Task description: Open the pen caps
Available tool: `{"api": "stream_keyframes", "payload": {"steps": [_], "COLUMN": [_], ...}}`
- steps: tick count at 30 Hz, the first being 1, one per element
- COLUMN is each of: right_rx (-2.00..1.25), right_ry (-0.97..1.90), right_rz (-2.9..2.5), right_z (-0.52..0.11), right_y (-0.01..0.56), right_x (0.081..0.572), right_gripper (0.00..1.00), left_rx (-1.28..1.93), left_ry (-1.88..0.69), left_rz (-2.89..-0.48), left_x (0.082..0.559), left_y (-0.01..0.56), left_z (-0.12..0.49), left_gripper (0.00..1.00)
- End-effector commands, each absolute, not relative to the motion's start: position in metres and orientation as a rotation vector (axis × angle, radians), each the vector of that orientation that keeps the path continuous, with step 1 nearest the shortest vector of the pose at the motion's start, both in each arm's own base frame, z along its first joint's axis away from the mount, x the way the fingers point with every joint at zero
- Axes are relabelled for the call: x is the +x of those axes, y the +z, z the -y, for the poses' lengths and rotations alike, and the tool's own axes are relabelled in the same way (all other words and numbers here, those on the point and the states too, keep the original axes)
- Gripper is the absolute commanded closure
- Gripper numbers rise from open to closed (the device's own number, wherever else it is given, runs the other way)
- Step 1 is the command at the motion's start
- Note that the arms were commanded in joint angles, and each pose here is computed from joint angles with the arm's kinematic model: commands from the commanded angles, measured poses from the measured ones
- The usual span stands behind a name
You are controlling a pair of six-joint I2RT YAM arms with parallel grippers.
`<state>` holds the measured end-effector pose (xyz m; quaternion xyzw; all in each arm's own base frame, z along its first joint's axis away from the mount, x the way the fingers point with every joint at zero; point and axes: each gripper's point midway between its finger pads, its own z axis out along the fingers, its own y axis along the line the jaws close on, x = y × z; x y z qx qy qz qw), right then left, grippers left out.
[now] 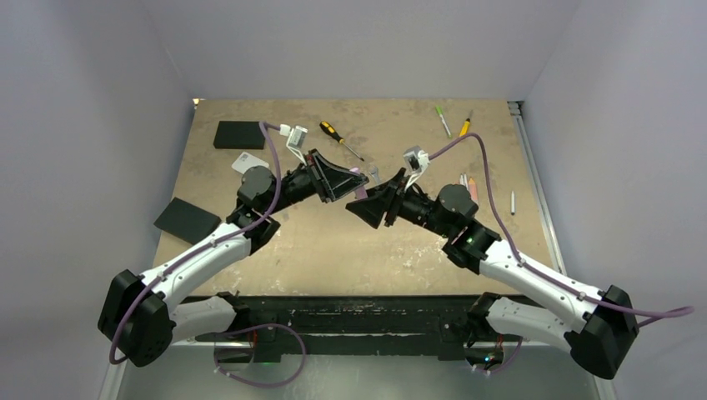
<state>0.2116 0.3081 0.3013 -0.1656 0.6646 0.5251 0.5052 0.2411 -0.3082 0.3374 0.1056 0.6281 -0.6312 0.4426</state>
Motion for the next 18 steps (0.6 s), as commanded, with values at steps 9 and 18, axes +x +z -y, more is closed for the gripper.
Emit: {"api": "stream_keyframes", "payload": {"steps": [9, 18], "right_rx": [-0.466, -0.426], "right_ry": [1.676, 1.651], "right_rz": [-1.358, -1.378], "right_z": [-0.307, -0.302], "right_y": [0.373, 0.365], "right_x": [0.172, 0.176], "right_gripper": [1.0, 1.0], "left_rx": [0.432, 0.238], "left_ry": [-1.817, -1.816], "left_rz": [-1.243, -1.078], "left_x": [0.184, 0.22], "left_y": [0.396, 0.441], "left_z": [0.299, 0.26], "left_gripper": [1.0, 1.0]}}
